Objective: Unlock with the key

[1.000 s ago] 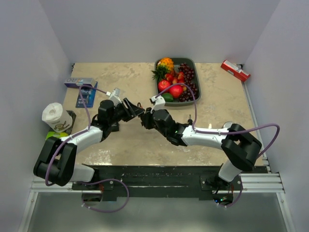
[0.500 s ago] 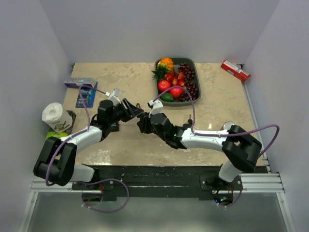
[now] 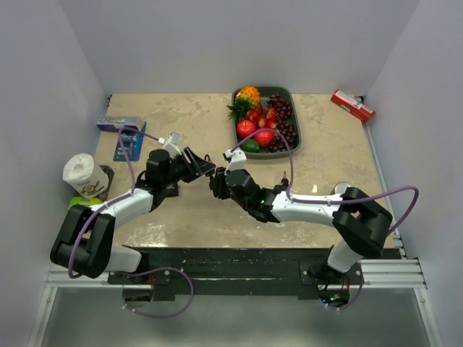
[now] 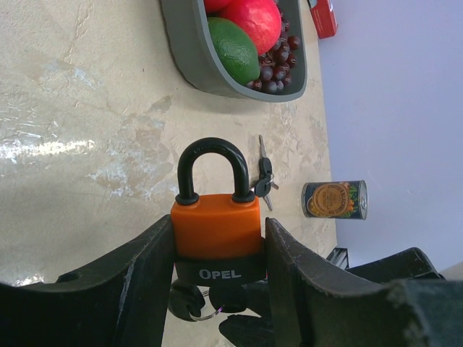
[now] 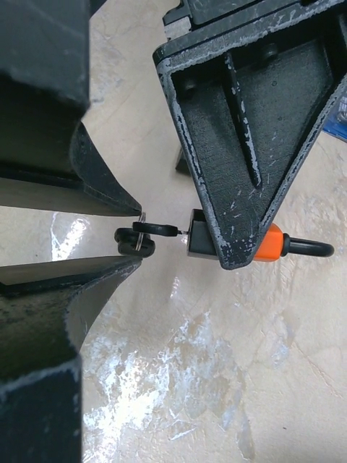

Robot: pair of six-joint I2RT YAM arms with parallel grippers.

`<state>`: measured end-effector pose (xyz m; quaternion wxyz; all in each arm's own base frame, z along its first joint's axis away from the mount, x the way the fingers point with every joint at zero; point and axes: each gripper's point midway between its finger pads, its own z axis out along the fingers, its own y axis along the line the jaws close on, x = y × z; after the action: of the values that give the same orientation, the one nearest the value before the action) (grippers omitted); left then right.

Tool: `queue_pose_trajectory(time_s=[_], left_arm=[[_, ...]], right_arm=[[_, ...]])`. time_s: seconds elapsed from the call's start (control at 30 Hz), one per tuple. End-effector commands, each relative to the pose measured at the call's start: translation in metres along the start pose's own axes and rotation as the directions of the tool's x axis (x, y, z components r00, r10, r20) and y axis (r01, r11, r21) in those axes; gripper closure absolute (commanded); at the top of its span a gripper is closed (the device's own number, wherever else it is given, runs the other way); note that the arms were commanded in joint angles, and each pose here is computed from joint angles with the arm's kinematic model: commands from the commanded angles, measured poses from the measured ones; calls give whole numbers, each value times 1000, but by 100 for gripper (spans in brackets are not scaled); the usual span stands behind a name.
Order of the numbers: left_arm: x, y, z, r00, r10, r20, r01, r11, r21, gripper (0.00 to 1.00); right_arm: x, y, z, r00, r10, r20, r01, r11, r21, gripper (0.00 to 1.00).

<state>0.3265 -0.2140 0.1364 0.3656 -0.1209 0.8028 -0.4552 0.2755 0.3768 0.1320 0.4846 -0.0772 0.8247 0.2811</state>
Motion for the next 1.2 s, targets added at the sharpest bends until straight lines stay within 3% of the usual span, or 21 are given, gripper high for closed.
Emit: queue_pose_trajectory(time_s=[0.0, 0.67, 0.87, 1.17], left_arm=[[-23, -32, -2, 997, 49, 65, -56, 993, 105, 100], [-23, -34, -2, 997, 48, 60, -55, 992, 118, 100], [-22, -34, -2, 997, 46, 56, -52, 992, 117, 100], [-20, -35, -3, 997, 46, 56, -53, 990, 132, 100]], right_arm=[[-21, 7, -1, 997, 21, 71, -21, 1000, -2, 68], [-27, 12, 11, 994, -3, 112, 4, 1000, -10, 80], [-25, 11, 15, 994, -14, 108, 15, 1000, -1, 100], [-33, 15, 13, 990, -2, 139, 5, 1000, -17, 100]])
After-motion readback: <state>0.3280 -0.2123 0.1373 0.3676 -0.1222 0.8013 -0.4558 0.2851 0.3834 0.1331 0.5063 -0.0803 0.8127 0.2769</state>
